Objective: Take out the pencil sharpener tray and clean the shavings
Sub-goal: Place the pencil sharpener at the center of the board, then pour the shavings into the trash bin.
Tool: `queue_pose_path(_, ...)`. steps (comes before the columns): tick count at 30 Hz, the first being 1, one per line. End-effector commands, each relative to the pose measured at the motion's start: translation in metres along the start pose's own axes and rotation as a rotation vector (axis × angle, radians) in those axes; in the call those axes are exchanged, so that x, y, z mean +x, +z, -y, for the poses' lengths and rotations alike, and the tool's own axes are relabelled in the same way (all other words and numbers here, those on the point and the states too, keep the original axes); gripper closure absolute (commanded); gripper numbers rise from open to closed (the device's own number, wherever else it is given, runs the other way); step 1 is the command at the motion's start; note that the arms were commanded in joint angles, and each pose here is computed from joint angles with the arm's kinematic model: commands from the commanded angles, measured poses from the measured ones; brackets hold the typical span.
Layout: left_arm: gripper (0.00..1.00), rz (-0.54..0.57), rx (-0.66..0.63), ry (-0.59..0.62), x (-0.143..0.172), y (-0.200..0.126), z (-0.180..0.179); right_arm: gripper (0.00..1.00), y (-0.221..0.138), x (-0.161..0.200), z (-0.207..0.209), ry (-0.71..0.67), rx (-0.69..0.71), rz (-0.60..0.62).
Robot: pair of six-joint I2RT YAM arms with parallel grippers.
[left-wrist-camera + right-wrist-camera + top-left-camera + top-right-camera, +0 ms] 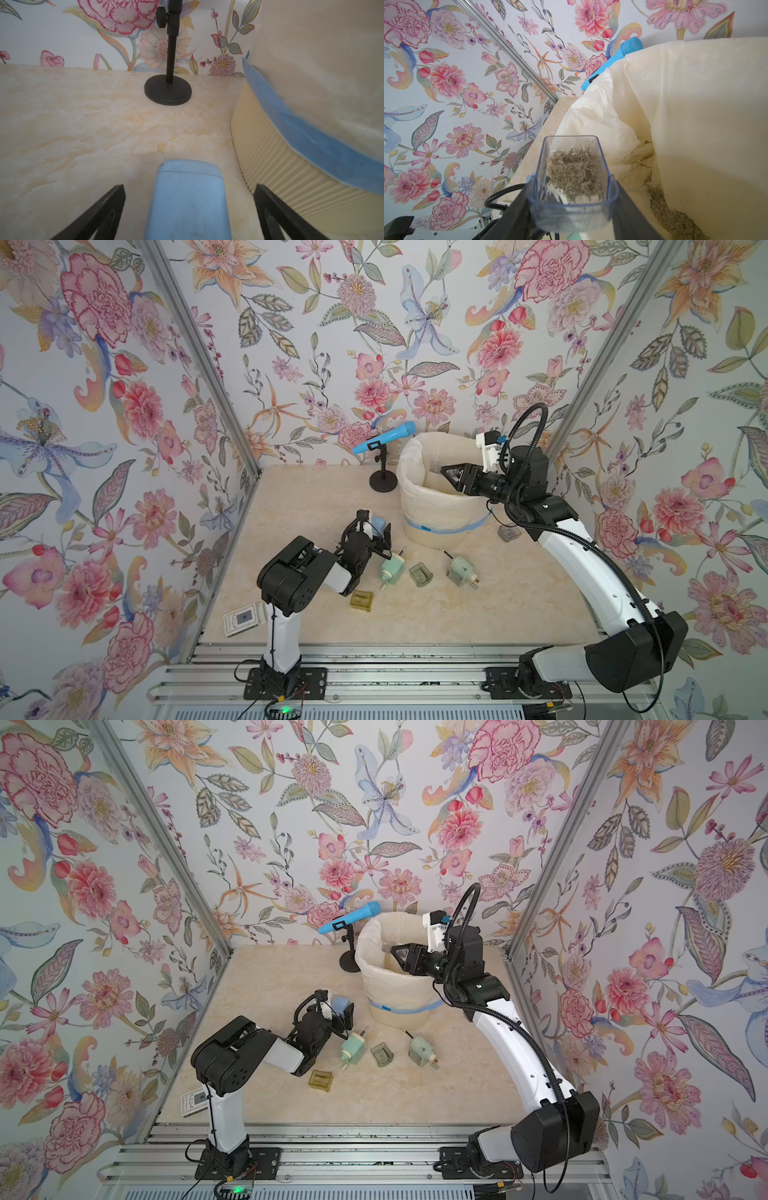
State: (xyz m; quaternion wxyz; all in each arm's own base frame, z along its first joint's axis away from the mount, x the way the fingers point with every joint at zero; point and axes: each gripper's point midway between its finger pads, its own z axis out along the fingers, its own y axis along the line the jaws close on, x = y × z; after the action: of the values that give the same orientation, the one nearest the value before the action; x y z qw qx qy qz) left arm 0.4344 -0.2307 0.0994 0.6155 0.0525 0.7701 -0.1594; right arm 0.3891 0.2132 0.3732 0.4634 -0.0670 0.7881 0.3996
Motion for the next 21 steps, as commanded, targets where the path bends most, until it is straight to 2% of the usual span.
queue_pose_path(1, 0.0, 0.108, 0.012, 0.014, -0.056, -0.005, 0.018, 0.55, -0.005, -0.025, -0.009, 0.091, -0.017, 0.074)
queue_pose_path(9, 0.0, 0.152, -0.03, 0.047, -0.102, -0.025, 0.015, 0.55, -0.005, -0.056, -0.029, 0.432, -0.149, 0.147)
queue_pose_path(15, 0.0, 0.157, -0.069, 0.036, -0.109, -0.05, 0.003, 0.56, -0.011, -0.088, -0.041, 0.705, -0.248, 0.223)
queue_pose_path(16, 0.0, 0.184, -0.069, 0.02, -0.12, -0.06, 0.002, 0.56, -0.012, -0.092, -0.042, 0.744, -0.265, 0.236)
queue_pose_path(21, 0.0, 0.184, -0.07, -0.008, -0.122, -0.085, -0.006, 0.56, -0.012, -0.1, -0.048, 0.957, -0.349, 0.302)
